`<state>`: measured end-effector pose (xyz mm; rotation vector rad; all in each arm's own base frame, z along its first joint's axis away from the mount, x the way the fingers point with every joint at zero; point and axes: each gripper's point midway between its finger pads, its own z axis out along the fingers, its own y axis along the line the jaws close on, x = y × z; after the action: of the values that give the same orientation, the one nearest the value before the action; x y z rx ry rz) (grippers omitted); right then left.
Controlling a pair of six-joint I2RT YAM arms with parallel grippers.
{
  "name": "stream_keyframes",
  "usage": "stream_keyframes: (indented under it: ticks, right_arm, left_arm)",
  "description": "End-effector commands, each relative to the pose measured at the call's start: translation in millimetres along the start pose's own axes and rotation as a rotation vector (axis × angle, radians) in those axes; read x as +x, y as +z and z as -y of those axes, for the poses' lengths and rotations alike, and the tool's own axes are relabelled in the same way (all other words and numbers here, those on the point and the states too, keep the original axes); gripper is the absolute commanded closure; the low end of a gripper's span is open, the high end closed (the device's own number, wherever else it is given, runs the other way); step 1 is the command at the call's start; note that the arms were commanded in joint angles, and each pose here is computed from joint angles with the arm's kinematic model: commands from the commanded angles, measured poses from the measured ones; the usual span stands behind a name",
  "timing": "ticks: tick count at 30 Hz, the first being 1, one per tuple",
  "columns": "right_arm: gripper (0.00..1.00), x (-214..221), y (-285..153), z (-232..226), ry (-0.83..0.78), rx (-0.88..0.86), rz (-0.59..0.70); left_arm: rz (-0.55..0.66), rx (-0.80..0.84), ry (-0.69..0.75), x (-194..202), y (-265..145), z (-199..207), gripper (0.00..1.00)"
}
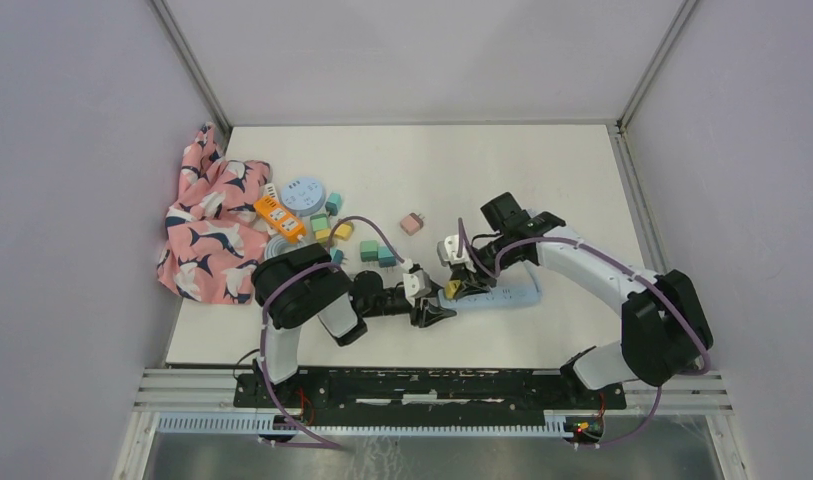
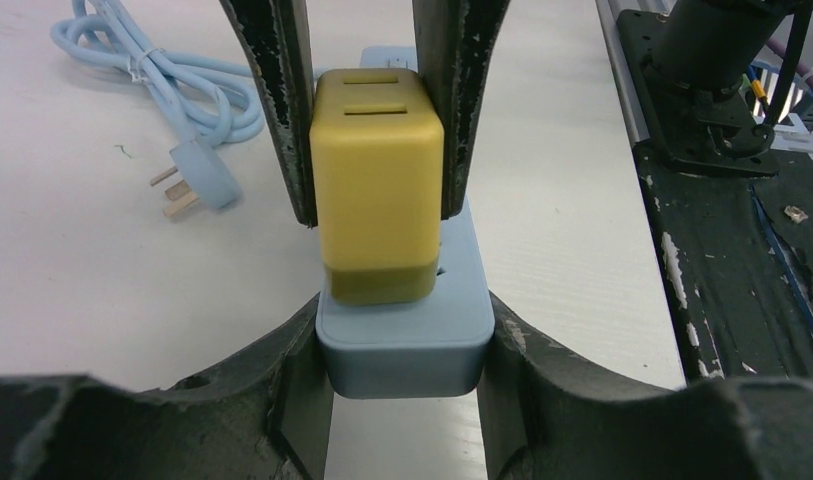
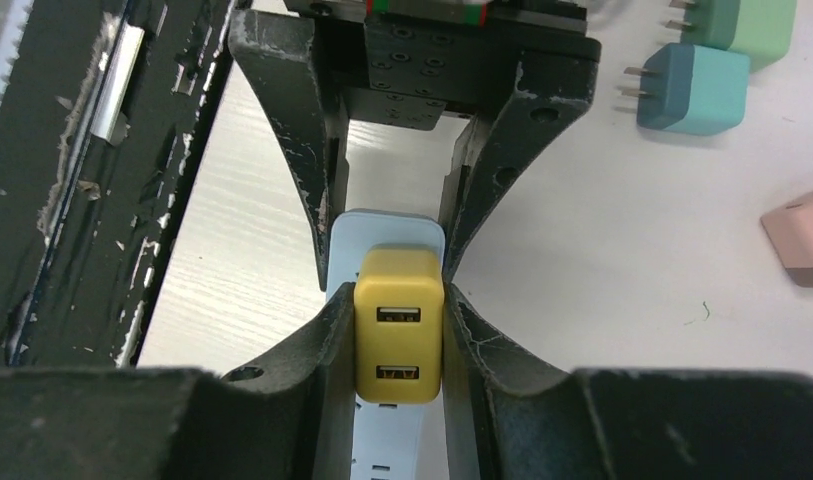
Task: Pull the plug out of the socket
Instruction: Remove the plug from the socket.
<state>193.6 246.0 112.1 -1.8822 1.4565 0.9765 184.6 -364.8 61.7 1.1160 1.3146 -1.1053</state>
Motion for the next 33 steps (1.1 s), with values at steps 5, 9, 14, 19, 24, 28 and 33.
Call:
stream_keyframes:
  ticks: [5, 9, 14, 19, 24, 28, 33]
  right_arm:
    - [1.00, -32, 34, 5, 0.021, 0.073, -0.056]
    - [1.00, -11, 10, 27, 0.036, 0.161, -0.107]
    - [1.00, 24, -20, 0, -0.027, 0.041, -0.166]
    - [1.00, 0, 6, -48, -0.109, -0.208, -0.074]
    - [1.00, -38, 29, -2, 0.104, -0.002, -0.017]
    - [1.00, -19, 8, 27, 0.142, 0.114, -0.069]
    - [1.00, 20, -20, 14, 0.030, 0.111, -0.193]
  left_arm:
    - [0.066, -0.021, 0.009, -16, -3, -7, 0.97]
    - [0.064, -0.003, -0.001, -15, -2, -5, 0.97]
    - [0.066, -0.008, -0.003, -16, -3, -7, 0.97]
    - [0.067, 0.002, -0.011, -16, -2, -6, 0.97]
    - [0.063, 0.001, -0.017, -15, -2, -6, 0.97]
    - [0.058, -0.002, -0.018, -14, -1, -8, 0.97]
    - [0.057, 0.005, -0.019, -14, 0, -7, 0.97]
